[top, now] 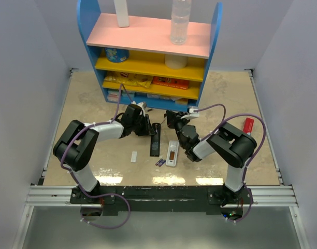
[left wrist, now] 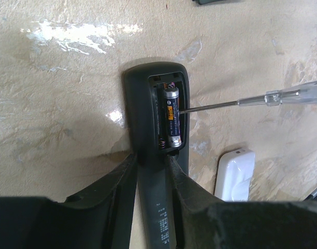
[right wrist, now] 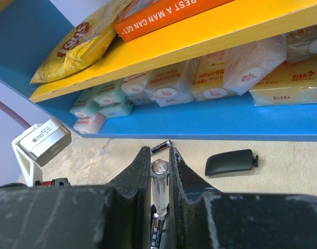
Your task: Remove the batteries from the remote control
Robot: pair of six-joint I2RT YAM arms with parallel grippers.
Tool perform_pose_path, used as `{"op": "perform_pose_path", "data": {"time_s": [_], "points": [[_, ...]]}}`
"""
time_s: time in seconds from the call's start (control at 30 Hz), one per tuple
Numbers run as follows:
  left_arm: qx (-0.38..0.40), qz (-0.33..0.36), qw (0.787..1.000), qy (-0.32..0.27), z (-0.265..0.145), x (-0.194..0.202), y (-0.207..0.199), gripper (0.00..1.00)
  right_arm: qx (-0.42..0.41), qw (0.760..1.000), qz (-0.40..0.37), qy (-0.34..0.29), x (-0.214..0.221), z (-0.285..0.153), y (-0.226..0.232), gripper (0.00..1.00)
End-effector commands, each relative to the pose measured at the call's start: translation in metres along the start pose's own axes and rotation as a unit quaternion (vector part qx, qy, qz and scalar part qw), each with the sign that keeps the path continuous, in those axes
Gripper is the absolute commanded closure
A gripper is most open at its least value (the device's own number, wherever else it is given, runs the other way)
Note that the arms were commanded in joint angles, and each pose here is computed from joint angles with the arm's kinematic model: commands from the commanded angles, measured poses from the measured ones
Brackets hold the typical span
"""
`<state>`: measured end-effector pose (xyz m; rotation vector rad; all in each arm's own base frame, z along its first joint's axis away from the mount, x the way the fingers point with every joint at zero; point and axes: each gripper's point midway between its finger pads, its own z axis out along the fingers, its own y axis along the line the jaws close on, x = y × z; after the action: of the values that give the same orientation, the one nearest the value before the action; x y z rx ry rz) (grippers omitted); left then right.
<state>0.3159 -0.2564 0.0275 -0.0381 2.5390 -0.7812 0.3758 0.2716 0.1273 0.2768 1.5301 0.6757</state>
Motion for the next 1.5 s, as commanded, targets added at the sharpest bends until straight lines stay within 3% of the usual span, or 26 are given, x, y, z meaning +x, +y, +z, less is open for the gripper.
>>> {"op": "perform_pose_path", "data": {"time_s": [0.0, 0.7, 1.07, 1.17, 1.3, 1.47], "points": [[-0.027, 0.010, 1.000, 0.004, 0.003, 0.004, 0.015, 0.69, -0.060, 0.997, 0.039, 0.020, 0.003, -0.004, 0.033, 1.00], [-0.031, 0.021, 0.999, 0.002, -0.002, -0.003, 0.011, 0.68, -0.077, 0.997, 0.028, 0.012, -0.015, -0.003, 0.046, 1.00], [-0.024, 0.050, 0.994, -0.095, -0.064, -0.069, -0.026, 0.60, -0.081, 0.997, -0.014, 0.012, -0.048, -0.009, 0.061, 1.00], [-0.038, 0.049, 0.990, -0.124, -0.084, -0.082, -0.024, 0.60, -0.069, 0.997, -0.015, 0.028, -0.058, -0.010, 0.066, 1.00], [-0.056, 0.073, 0.983, -0.158, -0.120, -0.095, -0.021, 0.58, -0.022, 0.989, -0.053, 0.137, -0.038, -0.021, 0.056, 1.00], [-0.150, 0.058, 0.962, -0.220, -0.159, -0.116, 0.019, 0.54, -0.030, 0.980, -0.054, 0.187, -0.053, -0.055, 0.060, 1.00]]}}
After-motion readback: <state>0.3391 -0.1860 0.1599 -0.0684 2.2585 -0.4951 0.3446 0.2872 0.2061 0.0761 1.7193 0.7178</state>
